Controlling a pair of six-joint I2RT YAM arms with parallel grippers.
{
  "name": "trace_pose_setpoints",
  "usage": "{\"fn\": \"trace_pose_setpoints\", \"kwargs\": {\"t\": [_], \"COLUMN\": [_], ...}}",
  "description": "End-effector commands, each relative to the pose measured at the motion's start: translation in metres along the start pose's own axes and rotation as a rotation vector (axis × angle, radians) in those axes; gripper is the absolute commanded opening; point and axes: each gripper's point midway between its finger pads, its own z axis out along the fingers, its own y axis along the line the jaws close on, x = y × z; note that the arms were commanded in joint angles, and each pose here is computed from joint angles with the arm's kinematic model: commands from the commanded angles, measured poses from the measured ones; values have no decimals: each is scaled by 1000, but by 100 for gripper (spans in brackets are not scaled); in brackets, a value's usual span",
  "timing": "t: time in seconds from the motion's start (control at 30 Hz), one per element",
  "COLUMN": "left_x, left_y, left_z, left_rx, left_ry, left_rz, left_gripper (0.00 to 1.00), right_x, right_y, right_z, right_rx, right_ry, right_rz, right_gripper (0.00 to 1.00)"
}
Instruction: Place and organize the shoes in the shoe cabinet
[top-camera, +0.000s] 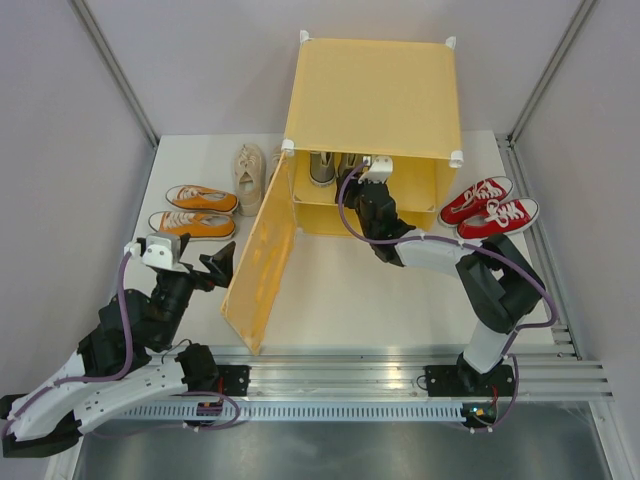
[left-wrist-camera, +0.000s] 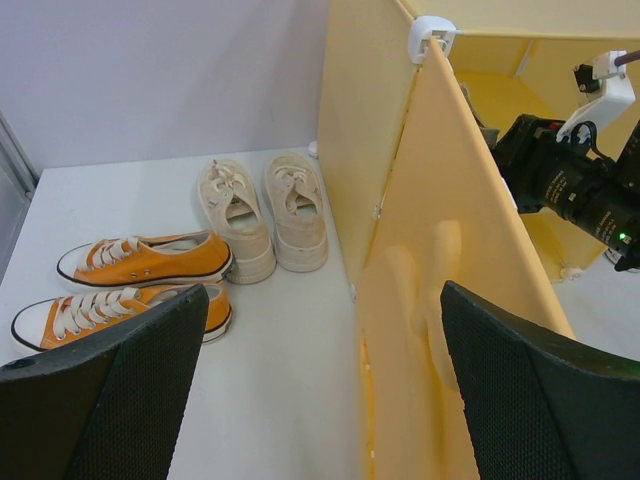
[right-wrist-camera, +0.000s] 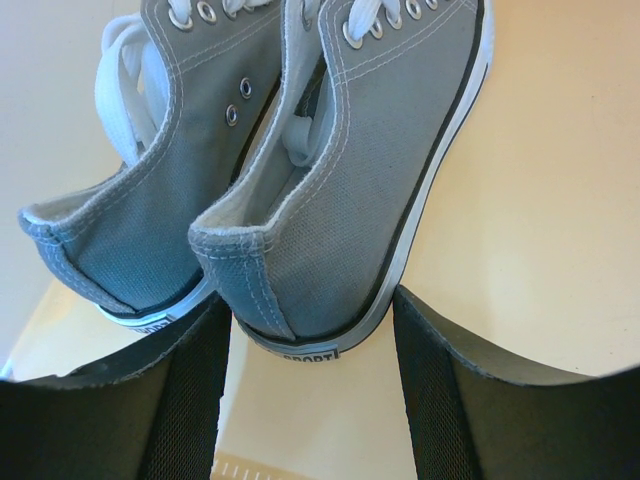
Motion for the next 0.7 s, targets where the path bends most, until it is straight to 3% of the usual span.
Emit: {"fn": "trace_pose_setpoints", "kwargs": {"t": [0.0, 0.17, 0.27, 0.3, 0.37, 0.67], "left_x": [-13, -13, -13, -13, -13, -13], "left_y": [2, 2, 2, 2, 2, 8], "left_z": [-4, -5, -5, -5, -5, -6], "left_rx": [11, 14, 14, 12, 11, -10], "left_ry": [-22, -25, -25, -25, -23, -28], "left_rz": [-56, -61, -63, -63, -60, -65], "left_gripper": [99, 99, 99, 100, 99, 99], "right_x": [-37, -35, -35, -36, -39, -48], "right_y": [35, 33, 35, 35, 34, 28], "right_z": [4, 5, 3, 3, 1, -21], "right_rx": [-80, -46, -49, -49, -42, -43], "right_ry": [-85, -74, -64, -63, -58, -24], "right_rz": [111, 119, 121, 118, 112, 95], "right_gripper": [8, 16, 29, 39, 50, 79]}}
